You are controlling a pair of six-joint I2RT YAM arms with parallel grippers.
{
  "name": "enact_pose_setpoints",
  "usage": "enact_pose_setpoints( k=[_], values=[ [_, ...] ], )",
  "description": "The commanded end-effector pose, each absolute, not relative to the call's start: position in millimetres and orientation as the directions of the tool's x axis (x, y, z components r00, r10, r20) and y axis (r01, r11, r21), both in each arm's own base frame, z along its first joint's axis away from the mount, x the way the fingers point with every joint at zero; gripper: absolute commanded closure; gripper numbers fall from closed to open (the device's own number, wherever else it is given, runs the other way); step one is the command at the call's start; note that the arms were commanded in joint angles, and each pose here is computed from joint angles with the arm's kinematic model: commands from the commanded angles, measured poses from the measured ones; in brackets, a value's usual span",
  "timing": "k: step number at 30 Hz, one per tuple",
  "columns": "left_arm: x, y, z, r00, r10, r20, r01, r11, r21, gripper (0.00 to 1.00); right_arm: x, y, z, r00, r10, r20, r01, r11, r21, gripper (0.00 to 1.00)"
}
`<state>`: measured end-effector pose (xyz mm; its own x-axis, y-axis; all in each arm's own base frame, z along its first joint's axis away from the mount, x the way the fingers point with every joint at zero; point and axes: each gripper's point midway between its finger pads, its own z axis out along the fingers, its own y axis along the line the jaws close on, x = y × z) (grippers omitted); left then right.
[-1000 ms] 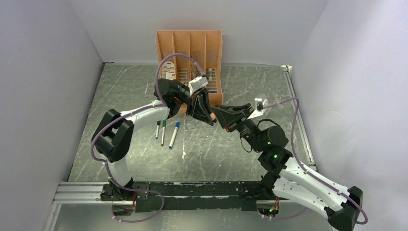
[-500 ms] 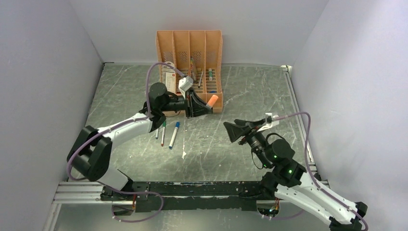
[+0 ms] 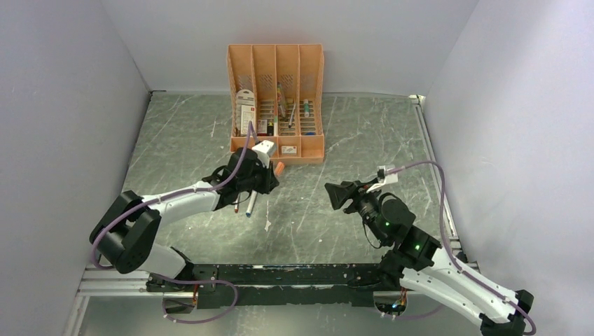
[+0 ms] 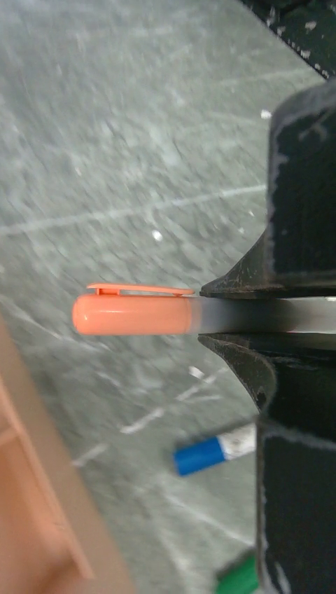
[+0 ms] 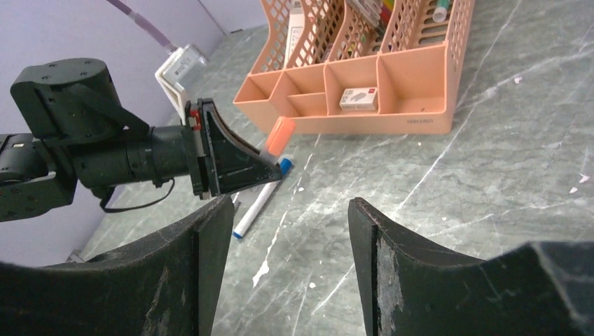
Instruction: Insert the pens into the pen caps
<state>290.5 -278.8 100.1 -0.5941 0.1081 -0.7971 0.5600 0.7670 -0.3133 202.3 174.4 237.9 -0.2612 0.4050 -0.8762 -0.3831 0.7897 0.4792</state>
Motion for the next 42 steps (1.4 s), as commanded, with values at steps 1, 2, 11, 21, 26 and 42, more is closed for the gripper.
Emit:
enact_pose_setpoints(
  k=[1, 2, 11, 21, 26, 42],
  values=[
    [288.0, -243.5, 72.1, -0.659, 0.059, -0.750, 0.370, 0.894, -0.254, 0.93, 204.0, 178.7, 227.2, -0.288, 0.385, -0.877, -0.370, 0.799, 0.473, 0.40],
    [286.8, -240.0, 66.9, -0.668, 0.053, -0.742, 0.351, 0.902, -0.251, 0.93, 204.1, 179.8, 225.8, -0.292, 0.379, -0.878, -0.372, 0.801, 0.470, 0.40],
    [284.4, -207.6, 33.1, -0.719, 0.046, -0.694, 0.205, 0.967, -0.148, 0.88, 203.1, 179.0, 224.5, -0.301, 0.378, -0.875, -0.367, 0.802, 0.472, 0.41],
    [281.7, -203.1, 16.1, -0.747, 0.049, -0.663, 0.177, 0.976, -0.127, 0.63, 201.0, 178.9, 222.2, -0.313, 0.390, -0.866, -0.364, 0.793, 0.489, 0.42],
    [282.3, -201.3, 19.0, -0.743, 0.041, -0.669, 0.166, 0.978, -0.125, 0.51, 200.7, 179.2, 223.3, -0.313, 0.385, -0.868, -0.368, 0.794, 0.484, 0.42],
    [293.8, -218.5, 110.3, -0.608, -0.033, -0.794, 0.251, 0.940, -0.231, 0.33, 203.3, 193.2, 186.4, -0.398, 0.337, -0.853, -0.342, 0.808, 0.479, 0.50]
  ],
)
